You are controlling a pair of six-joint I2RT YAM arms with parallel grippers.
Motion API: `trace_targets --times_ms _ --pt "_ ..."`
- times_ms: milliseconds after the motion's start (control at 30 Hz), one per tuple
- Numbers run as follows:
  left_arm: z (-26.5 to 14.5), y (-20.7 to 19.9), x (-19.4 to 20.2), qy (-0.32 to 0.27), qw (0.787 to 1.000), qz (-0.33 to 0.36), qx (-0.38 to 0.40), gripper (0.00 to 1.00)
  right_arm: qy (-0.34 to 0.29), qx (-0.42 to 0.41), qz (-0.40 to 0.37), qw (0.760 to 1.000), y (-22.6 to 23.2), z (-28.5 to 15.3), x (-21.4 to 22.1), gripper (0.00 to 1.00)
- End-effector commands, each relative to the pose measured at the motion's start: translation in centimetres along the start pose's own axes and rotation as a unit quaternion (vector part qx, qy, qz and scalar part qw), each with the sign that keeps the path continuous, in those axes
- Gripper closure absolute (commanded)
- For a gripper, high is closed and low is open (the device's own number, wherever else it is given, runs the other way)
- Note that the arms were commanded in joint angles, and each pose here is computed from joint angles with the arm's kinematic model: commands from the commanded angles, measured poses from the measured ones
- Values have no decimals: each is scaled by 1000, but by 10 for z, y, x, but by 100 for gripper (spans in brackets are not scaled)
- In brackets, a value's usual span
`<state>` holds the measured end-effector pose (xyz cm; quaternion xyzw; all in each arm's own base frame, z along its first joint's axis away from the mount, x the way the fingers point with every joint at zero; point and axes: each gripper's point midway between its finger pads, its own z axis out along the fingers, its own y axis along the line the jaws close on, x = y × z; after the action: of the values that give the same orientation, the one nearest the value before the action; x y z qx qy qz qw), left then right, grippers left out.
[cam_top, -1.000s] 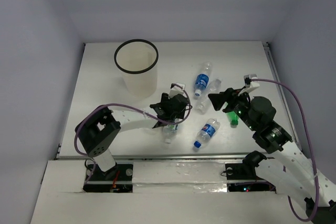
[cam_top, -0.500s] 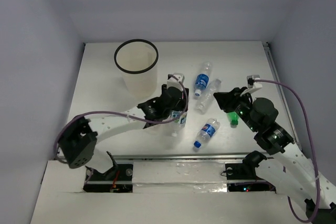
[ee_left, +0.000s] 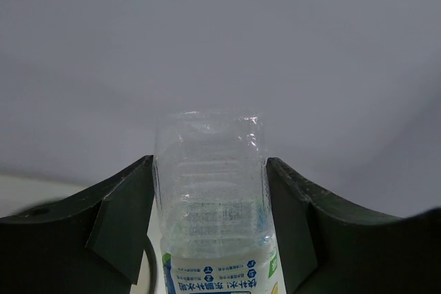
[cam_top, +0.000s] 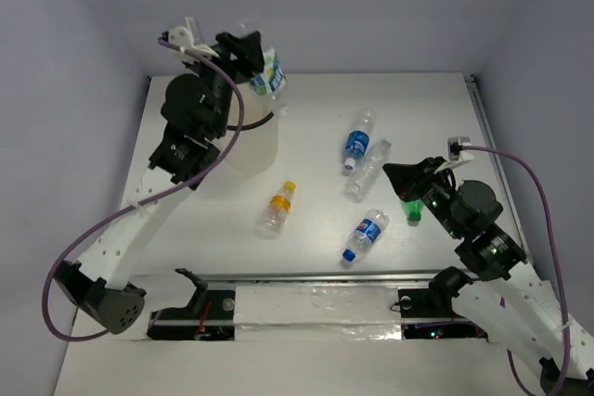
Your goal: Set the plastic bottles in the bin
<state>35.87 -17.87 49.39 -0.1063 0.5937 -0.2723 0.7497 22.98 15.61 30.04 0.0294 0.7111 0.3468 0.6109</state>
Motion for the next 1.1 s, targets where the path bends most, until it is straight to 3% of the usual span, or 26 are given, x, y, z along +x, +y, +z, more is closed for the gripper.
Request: trace_targets --times_ms 0,67,233,600,800,933,1067 --pt "40 27 -22 -30 999 25 -34 76 6 -26 7 1000 8 4 7 84" --pt "56 56 -45 -61 995 42 -68 76 14 -24 8 1000 5 6 13 84" --pt "84 112 -39 -94 982 100 -130 76 21 -11 6 1000 -4 7 25 85" --pt "84 148 11 -93 970 173 -144 73 44 9 3 999 -16 17 44 85" --pt "71 159 34 -80 969 189 -135 59 48 12 8 999 -18 19 48 84" --pt "64 155 34 -81 969 191 -131 21 50 27 8 998 -24 18 49 83" --pt "63 124 16 -89 974 182 -100 11 62 54 9 997 -35 18 57 83"
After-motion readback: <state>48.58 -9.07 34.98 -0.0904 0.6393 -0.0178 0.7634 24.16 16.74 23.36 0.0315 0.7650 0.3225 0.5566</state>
